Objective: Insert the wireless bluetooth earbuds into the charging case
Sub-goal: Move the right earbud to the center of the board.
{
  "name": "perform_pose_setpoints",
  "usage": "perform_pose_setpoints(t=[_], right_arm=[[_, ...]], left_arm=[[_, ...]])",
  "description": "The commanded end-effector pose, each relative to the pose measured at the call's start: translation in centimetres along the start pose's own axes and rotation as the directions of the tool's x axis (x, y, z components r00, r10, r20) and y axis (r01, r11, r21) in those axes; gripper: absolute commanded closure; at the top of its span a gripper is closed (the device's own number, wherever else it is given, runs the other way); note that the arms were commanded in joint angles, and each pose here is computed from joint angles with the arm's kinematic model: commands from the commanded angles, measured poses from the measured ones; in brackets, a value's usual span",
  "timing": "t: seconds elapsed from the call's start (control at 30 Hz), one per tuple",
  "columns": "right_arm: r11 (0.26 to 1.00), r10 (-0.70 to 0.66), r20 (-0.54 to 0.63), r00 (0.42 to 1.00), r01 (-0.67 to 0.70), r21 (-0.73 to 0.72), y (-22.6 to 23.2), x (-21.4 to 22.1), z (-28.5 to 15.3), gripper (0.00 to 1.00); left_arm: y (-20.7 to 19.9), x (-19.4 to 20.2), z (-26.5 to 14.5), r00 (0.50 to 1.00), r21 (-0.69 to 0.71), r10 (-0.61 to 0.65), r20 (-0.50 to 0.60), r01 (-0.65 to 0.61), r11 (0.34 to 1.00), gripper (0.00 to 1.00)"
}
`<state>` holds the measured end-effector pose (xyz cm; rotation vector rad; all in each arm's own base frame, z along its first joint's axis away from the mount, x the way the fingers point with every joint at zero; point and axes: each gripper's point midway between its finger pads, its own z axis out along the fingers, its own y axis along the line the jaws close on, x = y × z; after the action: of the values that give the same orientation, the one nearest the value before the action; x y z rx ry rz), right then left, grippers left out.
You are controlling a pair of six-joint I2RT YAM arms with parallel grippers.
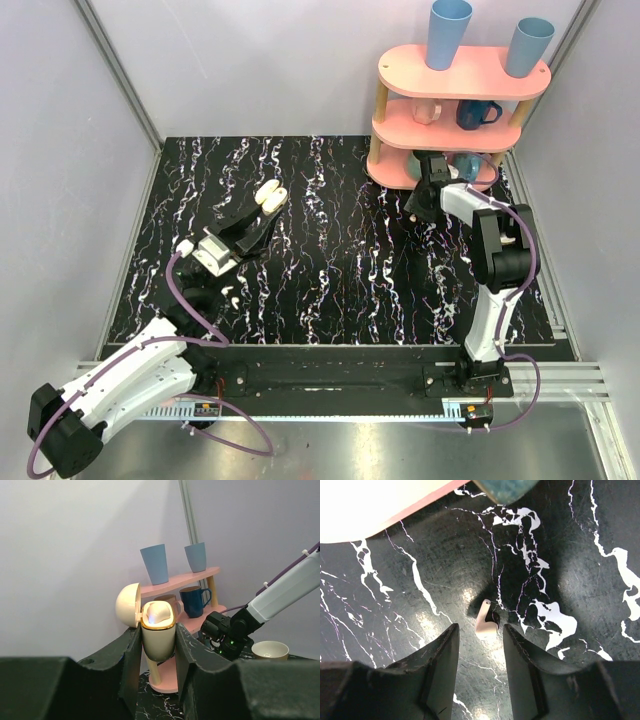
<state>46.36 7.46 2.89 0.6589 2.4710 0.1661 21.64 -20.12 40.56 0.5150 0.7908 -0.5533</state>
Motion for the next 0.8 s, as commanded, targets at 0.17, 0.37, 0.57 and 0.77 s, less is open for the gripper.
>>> perform_pose_setpoints(t=[0.17,0.37,0.57,0.77], right_arm=[[0.999,-0.047,0.003,0.999,0.047,0.002,0.3,-1.1,0.3,0.57],[0.998,-0.066,-0.006,0.998,0.066,0.014,0.0,-0.8,0.4,0.57],[0.996,-0.083,-0.024,0.996,0.083,0.017,-0.2,-0.5,0.9,0.59],[0.994,-0.104,-0.044,0.994,0.105,0.025,-0.5,0.1,1.3,0.62]], left_arm=[[0.1,-0.6,0.0,0.999,-0.006,0.019,0.028,-0.019,1.0,1.0],[0.1,-0.5,0.0,0.999,-0.008,0.019,0.029,-0.018,1.0,1.0],[0.2,-0.5,0.1,0.999,-0.009,0.018,0.028,-0.018,1.0,1.0],[0.2,-0.5,0.0,0.999,-0.009,0.019,0.028,-0.019,1.0,1.0]])
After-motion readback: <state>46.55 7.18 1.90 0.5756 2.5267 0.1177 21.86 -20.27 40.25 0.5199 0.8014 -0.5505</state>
